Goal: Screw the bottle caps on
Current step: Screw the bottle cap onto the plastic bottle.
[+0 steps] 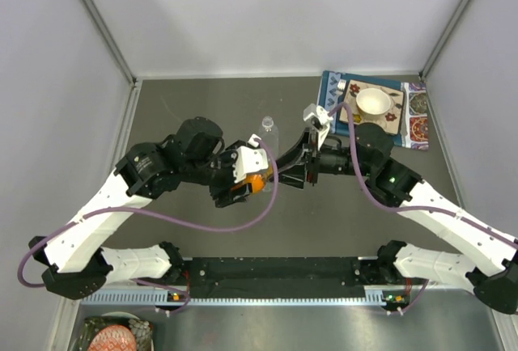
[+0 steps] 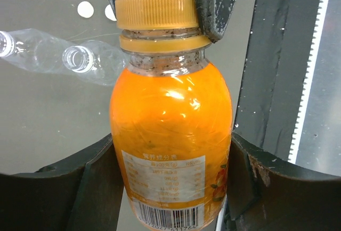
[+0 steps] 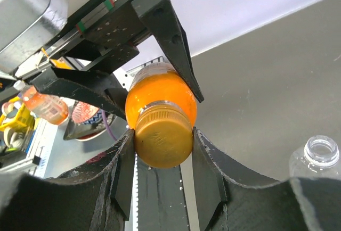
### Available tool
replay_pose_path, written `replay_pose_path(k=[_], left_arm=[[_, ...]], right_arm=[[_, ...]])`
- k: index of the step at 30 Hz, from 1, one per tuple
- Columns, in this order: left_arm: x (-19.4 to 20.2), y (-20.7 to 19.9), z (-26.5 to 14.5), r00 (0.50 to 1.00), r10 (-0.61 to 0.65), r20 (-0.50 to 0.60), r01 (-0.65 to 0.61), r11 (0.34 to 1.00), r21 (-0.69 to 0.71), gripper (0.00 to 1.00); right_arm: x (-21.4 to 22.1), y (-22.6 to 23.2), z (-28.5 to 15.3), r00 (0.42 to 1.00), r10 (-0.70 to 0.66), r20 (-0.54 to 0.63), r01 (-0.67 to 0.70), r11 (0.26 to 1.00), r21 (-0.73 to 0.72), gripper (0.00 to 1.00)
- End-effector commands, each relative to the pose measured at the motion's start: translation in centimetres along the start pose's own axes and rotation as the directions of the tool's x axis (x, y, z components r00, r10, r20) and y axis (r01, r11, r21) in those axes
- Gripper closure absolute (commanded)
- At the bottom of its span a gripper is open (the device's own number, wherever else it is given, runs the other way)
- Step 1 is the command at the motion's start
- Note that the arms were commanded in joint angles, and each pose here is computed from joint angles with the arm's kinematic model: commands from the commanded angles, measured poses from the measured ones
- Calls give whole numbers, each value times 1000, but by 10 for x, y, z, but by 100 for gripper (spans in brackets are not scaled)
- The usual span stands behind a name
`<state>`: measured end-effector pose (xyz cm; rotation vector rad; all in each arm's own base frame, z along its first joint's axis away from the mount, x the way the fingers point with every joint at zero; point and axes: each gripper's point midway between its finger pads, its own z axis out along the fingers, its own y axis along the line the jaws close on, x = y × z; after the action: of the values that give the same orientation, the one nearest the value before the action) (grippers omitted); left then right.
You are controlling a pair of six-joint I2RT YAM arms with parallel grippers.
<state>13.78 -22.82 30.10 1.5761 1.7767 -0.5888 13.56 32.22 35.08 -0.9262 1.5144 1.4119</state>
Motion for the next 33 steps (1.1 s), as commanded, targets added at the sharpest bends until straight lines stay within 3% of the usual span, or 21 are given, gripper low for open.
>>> replay_pose_path(k=[1,13,33], left_arm=[[-75,45,-2,958,122,260,-68,976,-208,72],[-68,56,-2,962,128,241,-60,961,-270,74],[-72,65,-15,959,107,263,-13,943,-333,78]], right_arm=[[15,11,6,992,117,-54,-119,992,-47,85],[23,7,15,957,263,-126,-261,965,31,89],[29,-11,26,881,465,-90,-439,873,213,94]])
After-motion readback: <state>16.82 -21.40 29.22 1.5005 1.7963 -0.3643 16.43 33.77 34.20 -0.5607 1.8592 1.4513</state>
